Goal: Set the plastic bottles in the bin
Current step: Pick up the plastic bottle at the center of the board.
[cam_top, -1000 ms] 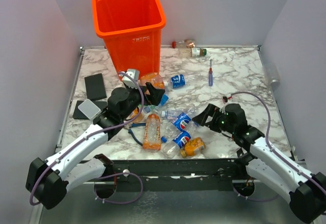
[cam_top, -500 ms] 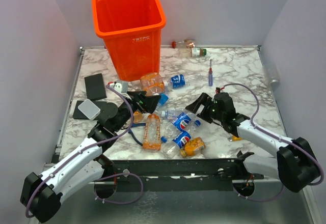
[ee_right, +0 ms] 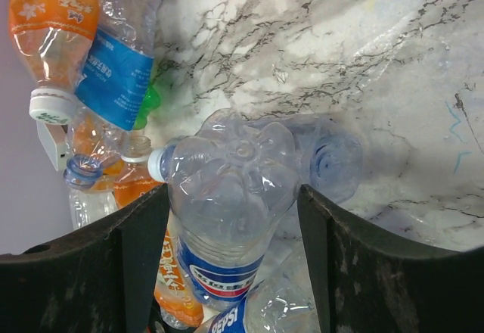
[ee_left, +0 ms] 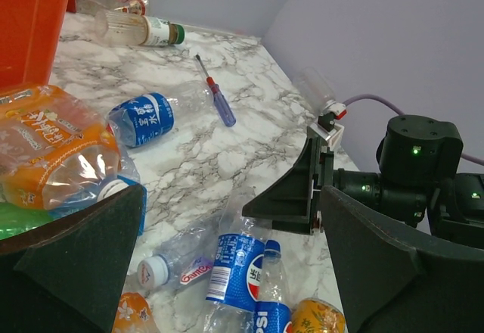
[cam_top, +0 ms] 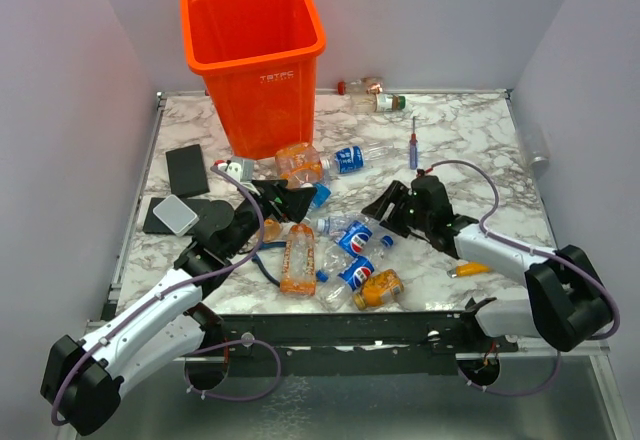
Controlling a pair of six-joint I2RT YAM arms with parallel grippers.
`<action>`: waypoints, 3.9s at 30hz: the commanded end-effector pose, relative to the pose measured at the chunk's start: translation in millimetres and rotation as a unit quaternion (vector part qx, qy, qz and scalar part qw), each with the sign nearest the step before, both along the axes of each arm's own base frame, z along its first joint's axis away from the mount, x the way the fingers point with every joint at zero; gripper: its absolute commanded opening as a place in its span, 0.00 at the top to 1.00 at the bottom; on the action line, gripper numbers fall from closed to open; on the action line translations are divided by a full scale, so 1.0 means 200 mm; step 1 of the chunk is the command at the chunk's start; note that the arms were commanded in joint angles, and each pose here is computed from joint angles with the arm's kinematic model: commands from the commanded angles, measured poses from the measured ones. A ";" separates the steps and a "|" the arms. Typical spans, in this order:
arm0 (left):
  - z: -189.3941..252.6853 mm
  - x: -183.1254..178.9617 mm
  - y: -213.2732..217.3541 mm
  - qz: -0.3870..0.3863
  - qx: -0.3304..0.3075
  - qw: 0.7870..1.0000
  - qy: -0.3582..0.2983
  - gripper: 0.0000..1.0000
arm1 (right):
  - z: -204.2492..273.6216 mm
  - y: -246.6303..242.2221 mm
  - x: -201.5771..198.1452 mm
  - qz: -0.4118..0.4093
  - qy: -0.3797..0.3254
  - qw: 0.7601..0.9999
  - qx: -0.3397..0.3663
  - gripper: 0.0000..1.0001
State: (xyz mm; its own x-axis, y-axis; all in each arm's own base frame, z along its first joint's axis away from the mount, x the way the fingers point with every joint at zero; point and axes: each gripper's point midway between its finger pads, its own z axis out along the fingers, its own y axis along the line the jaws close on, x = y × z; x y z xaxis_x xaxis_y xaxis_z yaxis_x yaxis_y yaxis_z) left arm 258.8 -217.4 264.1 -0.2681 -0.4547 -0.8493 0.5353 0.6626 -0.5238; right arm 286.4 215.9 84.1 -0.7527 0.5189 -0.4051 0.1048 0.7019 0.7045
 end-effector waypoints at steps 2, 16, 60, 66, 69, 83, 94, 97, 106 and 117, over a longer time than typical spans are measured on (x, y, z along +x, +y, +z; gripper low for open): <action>0.05 0.01 0.00 0.005 -0.003 1.000 -0.009 0.01 | -0.01 0.03 0.03 -0.001 0.009 1.000 -0.005 0.24; 0.03 0.00 -0.03 -0.013 0.002 1.000 -0.004 0.01 | -0.04 0.06 0.06 0.009 0.014 1.000 -0.017 0.47; 0.57 -0.16 -0.50 -0.184 -0.299 0.936 -0.005 0.01 | 1.39 -0.37 -0.05 -0.196 -0.380 0.827 0.364 0.71; 0.69 -0.17 -0.56 -0.202 -0.306 0.929 -0.041 0.12 | 1.33 -0.27 -0.07 -0.149 -0.356 0.840 0.380 0.72; 0.69 -0.19 -0.59 -0.213 -0.303 0.928 -0.044 0.29 | 1.30 -0.28 -0.07 -0.157 -0.352 0.845 0.370 0.72; 0.63 -0.21 -0.59 -0.208 -0.281 0.935 -0.057 0.74 | 1.29 -0.25 -0.08 -0.138 -0.359 0.857 0.343 0.60; 0.66 -0.21 -0.54 -0.199 -0.229 0.950 -0.076 1.00 | 1.28 -0.27 -0.23 -0.067 -0.369 0.914 0.153 0.02; 0.66 -0.21 -0.53 -0.211 -0.225 0.948 -0.072 1.00 | 1.28 -0.28 -0.26 -0.049 -0.364 0.923 0.113 0.00; 0.66 -0.21 -0.49 -0.366 -0.171 0.914 -0.035 1.00 | 1.41 -0.27 -0.45 0.115 -0.414 0.901 -0.054 0.00; 0.66 -0.48 -0.54 -0.525 -0.088 0.845 -0.043 1.00 | 1.35 -0.05 -0.67 0.378 -0.369 0.847 -0.066 0.01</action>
